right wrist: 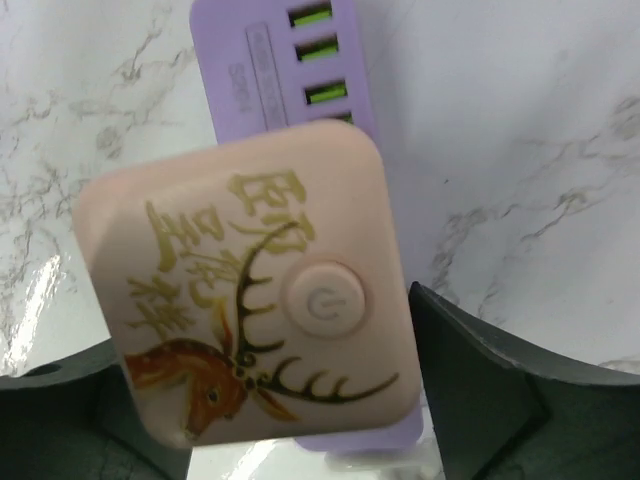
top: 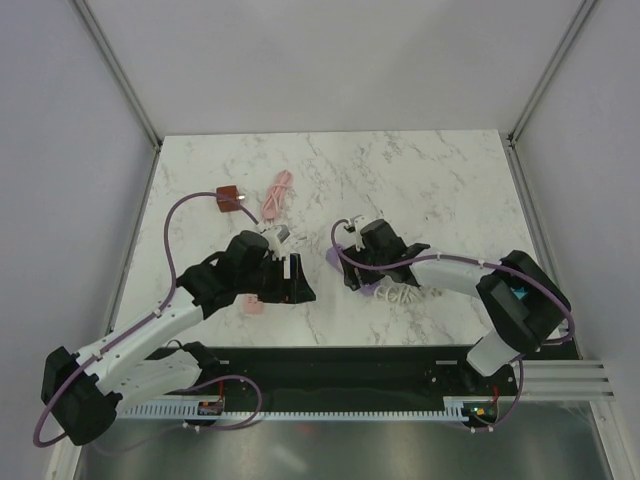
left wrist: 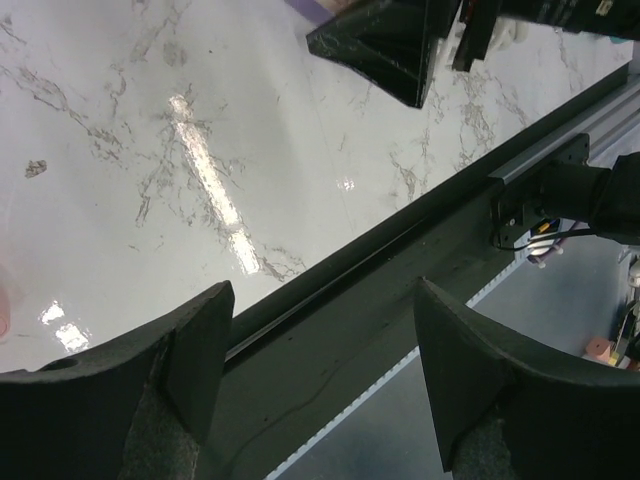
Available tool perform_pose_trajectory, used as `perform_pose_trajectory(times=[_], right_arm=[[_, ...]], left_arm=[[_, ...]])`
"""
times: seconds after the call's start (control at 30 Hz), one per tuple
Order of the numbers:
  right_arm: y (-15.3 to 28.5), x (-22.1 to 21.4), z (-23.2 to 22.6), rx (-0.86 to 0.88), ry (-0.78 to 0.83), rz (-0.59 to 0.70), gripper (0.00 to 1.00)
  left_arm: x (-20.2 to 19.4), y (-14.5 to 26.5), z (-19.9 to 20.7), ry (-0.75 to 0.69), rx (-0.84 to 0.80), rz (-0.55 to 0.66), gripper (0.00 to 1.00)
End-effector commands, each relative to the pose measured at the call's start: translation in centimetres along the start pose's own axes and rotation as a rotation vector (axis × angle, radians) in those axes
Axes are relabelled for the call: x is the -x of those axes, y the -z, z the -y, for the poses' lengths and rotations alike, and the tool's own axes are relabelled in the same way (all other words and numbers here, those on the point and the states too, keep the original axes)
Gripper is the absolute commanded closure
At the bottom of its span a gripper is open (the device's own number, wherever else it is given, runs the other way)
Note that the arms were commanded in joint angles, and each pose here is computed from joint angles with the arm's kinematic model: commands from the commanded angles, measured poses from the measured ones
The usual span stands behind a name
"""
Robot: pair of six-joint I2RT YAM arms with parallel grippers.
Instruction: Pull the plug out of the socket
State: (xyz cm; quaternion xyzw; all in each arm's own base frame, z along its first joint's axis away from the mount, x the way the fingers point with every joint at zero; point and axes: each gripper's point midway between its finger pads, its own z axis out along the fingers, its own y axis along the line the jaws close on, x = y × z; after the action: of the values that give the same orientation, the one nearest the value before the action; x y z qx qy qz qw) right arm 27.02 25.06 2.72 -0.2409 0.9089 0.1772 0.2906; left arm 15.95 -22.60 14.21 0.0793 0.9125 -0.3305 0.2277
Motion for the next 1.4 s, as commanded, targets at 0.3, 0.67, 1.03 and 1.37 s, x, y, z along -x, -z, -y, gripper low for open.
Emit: perform_pose_trajectory(times=[0.3, 0.67, 1.03, 1.37], right_arm=[[5.8, 0.7, -1.5, -0.031, -0.115, 0.088, 0.02], [10.8, -0.5, -0.6, -0.063, -0.186, 0.183, 0.02], [14.1, -1.0, 4.1, -0.258, -0.384, 0.293, 0.02], [11.2, 0.4, 6.4, -0.118, -0.489, 0.229, 0.17]], left_arm=[[3.2, -0.3, 2.2, -0.003, -0.005, 0.052, 0.23], [4.1, -0.2, 2.8, -0.085, 0.051, 0.084, 0.23], [5.4, -1.9, 5.4, -0.403, 0.185, 0.107, 0.14], [8.4, -7.7, 6.3, -0.646, 0.249, 0.046, 0.00]])
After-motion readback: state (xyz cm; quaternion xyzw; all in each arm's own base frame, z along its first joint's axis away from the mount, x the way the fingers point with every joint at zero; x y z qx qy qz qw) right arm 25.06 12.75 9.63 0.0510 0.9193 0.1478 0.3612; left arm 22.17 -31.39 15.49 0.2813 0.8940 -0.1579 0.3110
